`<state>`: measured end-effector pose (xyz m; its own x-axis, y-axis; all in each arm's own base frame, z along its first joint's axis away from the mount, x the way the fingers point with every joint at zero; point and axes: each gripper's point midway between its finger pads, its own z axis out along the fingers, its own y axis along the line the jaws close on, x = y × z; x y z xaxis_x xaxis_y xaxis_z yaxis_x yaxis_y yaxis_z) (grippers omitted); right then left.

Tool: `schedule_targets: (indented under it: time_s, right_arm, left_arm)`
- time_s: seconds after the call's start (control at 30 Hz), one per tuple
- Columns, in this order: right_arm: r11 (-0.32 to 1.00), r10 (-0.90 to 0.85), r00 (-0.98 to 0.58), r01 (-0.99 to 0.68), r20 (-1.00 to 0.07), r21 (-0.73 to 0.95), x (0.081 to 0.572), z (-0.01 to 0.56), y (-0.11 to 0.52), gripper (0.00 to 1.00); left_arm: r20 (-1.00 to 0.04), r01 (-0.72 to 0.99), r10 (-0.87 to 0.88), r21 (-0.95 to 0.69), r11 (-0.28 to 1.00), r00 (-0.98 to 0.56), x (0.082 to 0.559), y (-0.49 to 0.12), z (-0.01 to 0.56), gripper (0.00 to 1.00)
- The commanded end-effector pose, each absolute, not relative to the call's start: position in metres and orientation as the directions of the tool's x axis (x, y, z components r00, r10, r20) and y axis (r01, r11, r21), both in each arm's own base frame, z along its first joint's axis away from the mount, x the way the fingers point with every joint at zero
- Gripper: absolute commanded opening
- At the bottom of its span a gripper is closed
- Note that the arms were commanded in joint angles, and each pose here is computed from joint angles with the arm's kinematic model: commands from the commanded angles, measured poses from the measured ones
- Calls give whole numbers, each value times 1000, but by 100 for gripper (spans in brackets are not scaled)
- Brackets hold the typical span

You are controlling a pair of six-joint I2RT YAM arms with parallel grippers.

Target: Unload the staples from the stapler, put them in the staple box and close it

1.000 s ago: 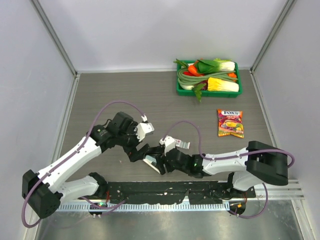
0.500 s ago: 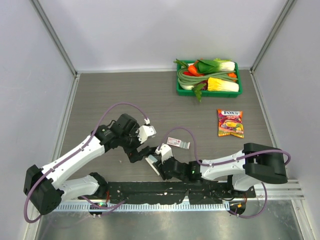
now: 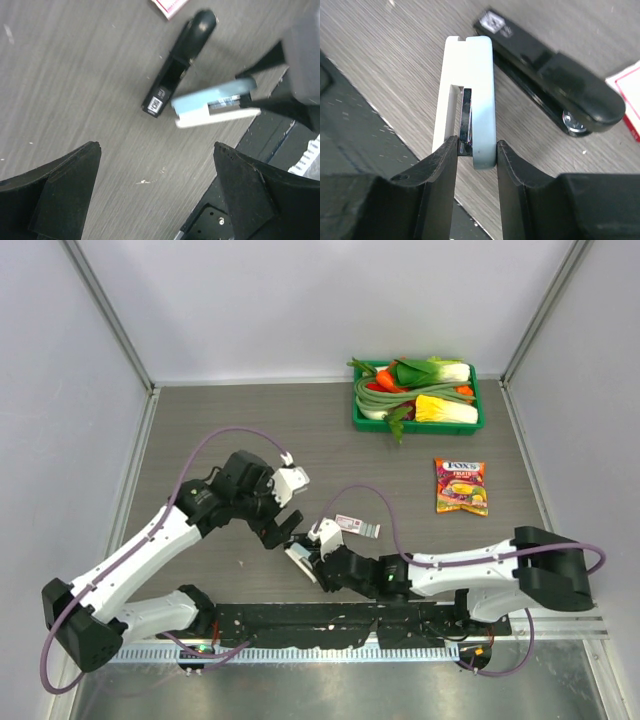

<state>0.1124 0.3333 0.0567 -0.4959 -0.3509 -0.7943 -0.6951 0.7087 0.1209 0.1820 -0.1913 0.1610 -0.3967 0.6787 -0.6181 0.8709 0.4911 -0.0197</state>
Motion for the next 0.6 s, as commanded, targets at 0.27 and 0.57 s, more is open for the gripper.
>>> schedule_targets:
  time_s: [0.27,0.57]
  right_arm:
    - [722,-97,-282,-680,-955,128,148,226,368,16]
    - [858,-5,-175,-506,-984,86,185,236,359,13]
  left_arm:
    - [-785,663,358,-88,744,-506,219,-170,273,100]
    - [-757,541,112,-346,767,-644,194,-172,305,100]
